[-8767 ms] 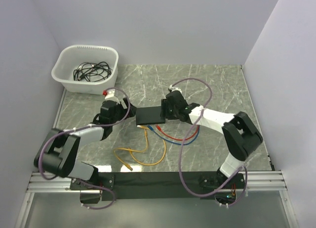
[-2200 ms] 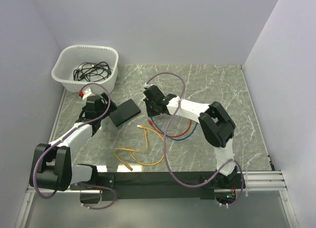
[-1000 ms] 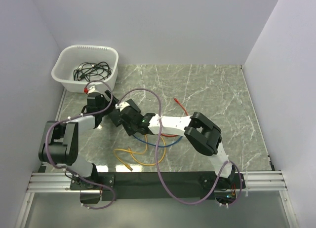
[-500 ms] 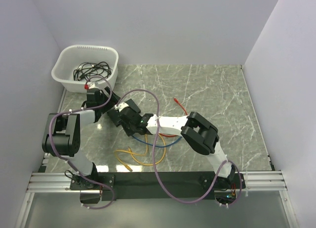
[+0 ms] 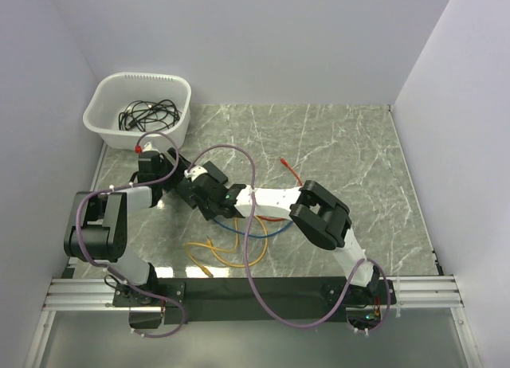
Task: Insert the plug into the switch port
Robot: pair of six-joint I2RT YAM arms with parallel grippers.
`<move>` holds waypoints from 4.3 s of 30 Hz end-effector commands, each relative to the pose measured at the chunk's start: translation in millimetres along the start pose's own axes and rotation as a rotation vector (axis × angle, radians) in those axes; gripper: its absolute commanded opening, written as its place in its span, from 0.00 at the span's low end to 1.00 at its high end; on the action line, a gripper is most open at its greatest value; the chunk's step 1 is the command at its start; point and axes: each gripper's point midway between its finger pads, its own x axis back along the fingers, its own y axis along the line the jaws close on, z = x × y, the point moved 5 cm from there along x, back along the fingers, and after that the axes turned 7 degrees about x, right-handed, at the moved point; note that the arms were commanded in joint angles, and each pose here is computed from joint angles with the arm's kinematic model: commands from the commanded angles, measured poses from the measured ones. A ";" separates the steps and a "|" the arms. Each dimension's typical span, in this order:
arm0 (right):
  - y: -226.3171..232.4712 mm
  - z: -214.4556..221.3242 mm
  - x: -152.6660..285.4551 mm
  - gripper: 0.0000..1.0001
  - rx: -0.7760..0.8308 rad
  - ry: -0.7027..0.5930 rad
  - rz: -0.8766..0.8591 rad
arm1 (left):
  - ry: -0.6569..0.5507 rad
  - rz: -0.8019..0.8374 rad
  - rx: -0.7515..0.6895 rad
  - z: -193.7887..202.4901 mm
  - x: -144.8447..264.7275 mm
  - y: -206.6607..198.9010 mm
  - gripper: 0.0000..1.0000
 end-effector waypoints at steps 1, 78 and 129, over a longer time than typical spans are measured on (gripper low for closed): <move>0.0 -20.8 -2.5 0.00 -0.007 -0.067 0.030 | 0.000 0.022 0.003 0.0 4.6 -5.8 0.89; -5.0 -60.6 17.0 0.00 0.189 -0.424 0.163 | 0.197 0.019 -0.049 33.7 -11.4 1.4 0.87; -46.6 -46.2 37.7 0.00 0.126 -0.520 0.154 | 0.299 -0.059 -0.068 95.5 1.7 13.0 0.86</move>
